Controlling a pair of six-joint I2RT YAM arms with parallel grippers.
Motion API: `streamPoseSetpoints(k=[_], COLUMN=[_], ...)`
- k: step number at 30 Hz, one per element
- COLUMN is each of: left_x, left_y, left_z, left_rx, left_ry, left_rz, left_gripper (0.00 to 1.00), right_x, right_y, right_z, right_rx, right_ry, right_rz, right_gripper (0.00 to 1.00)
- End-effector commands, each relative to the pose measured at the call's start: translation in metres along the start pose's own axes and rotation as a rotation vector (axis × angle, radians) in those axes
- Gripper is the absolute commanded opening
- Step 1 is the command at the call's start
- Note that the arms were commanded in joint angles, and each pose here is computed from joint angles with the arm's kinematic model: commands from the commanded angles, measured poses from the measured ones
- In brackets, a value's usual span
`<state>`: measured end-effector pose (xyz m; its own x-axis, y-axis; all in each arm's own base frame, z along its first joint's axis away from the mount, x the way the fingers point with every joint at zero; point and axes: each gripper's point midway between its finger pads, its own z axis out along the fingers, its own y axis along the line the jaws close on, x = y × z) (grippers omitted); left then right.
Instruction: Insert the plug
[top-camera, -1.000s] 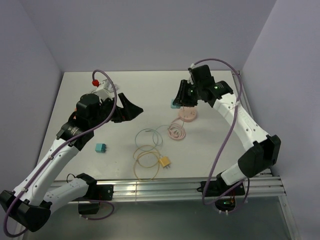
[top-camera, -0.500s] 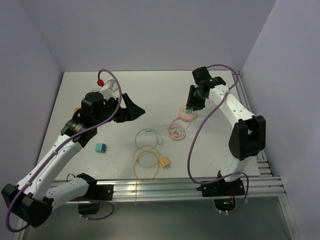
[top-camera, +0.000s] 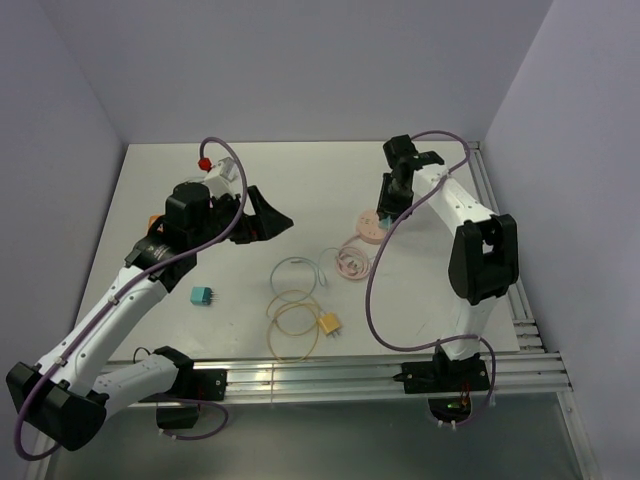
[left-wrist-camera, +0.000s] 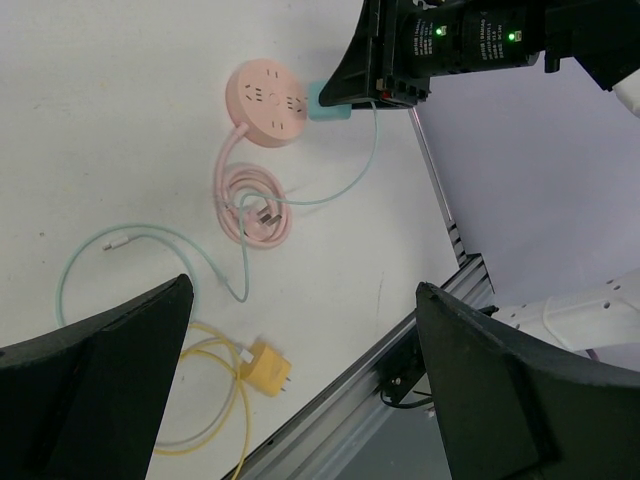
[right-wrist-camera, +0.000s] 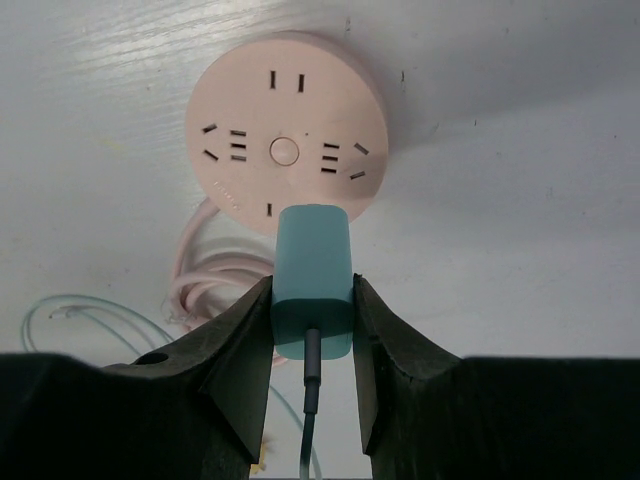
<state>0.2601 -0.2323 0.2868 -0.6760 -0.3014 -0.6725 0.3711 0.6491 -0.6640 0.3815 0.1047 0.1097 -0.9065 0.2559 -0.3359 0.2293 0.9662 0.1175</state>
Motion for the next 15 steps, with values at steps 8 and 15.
streamPoseSetpoints(k=[8,15], left_x=[-0.018,-0.017], left_y=[-0.018,-0.018], left_z=[-0.003,-0.001], left_rx=[0.057,0.060], left_ry=[-0.038,-0.032], left_rz=[0.053,0.051], left_gripper=[0.98,0.98], right_x=[-0.024,-0.023], right_y=[-0.002,-0.005], right_z=[0.011,0.023], right_rx=[0.026,0.050], right_ry=[-0.045,-0.030], right_rz=[0.003,-0.010], right_gripper=[0.00,0.00])
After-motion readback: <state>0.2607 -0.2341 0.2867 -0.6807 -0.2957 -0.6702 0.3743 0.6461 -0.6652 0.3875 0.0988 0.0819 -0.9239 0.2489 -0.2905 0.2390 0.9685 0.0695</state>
